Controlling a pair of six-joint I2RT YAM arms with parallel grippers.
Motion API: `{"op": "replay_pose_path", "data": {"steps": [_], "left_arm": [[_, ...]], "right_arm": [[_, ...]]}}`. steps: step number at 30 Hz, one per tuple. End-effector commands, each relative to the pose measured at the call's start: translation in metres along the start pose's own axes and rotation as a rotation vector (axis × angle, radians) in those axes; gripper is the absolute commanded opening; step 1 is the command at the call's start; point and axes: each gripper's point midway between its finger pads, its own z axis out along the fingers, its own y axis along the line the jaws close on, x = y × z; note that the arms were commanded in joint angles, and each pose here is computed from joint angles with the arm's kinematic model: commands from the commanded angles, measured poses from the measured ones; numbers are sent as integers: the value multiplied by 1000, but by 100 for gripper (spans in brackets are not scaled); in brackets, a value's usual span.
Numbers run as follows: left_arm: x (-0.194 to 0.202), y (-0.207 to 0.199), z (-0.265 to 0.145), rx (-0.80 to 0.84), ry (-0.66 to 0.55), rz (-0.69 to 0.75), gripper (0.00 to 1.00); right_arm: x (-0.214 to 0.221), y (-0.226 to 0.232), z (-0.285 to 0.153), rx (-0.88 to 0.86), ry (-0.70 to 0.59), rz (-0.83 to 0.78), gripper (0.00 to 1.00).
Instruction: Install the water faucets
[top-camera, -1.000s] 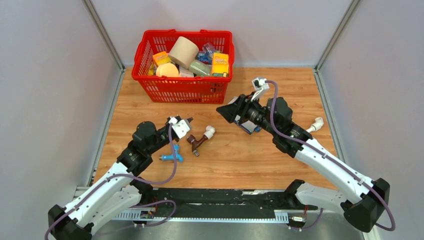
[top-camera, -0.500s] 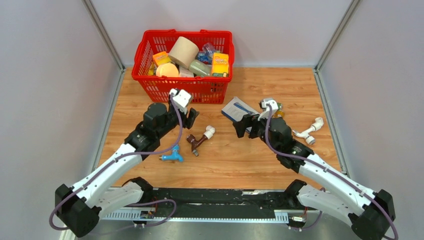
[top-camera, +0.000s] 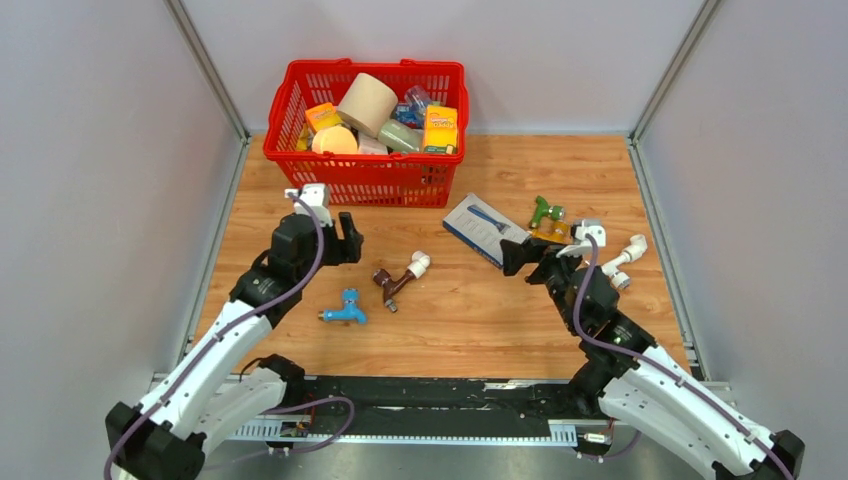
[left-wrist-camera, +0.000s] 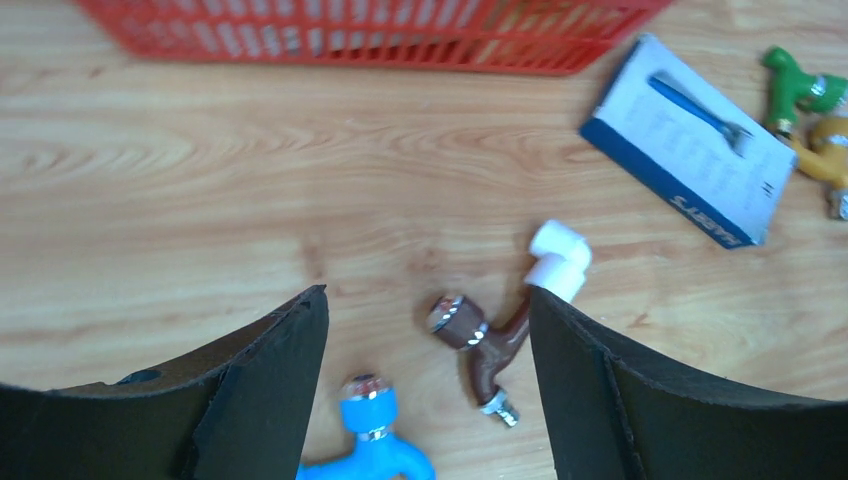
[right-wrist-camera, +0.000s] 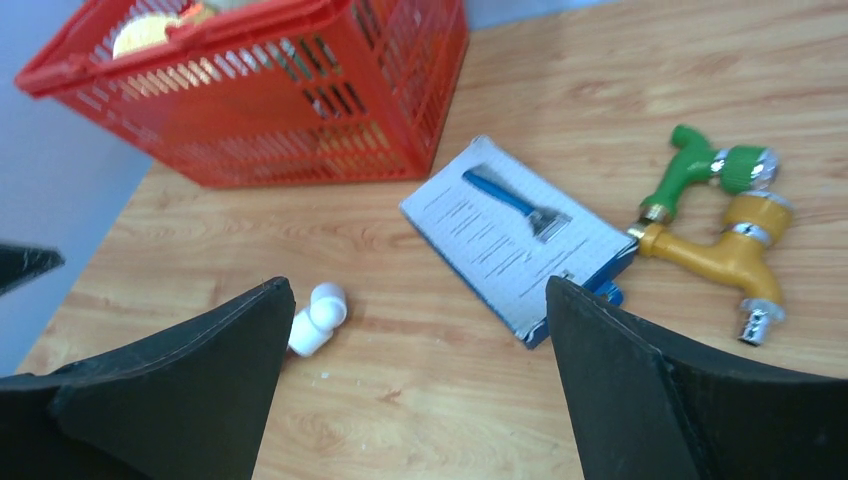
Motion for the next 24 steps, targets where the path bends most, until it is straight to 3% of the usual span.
{"op": "replay_pose_path", "data": {"steps": [1,7,13,18,24], "left_arm": [[8,42,-17,-123,11,-167,80],[-3,78,-51,-280,-49,-176,81],[-48,97,-104,-383,-243,-93,81],[-72,107,-141,-425,-425,-41,82],[-57,117,-147,-426,-577,-105,81]], "right_arm": [[-44,-21,-11,128,-143,3,100],[-95,-50,-48,274,-260,-43,100],[-140,-74,-95,356,-401,-21,100],[-146,-98,-116,456,-444,-55,100],[-136,-104,-119,454,-464,-48,100]]}}
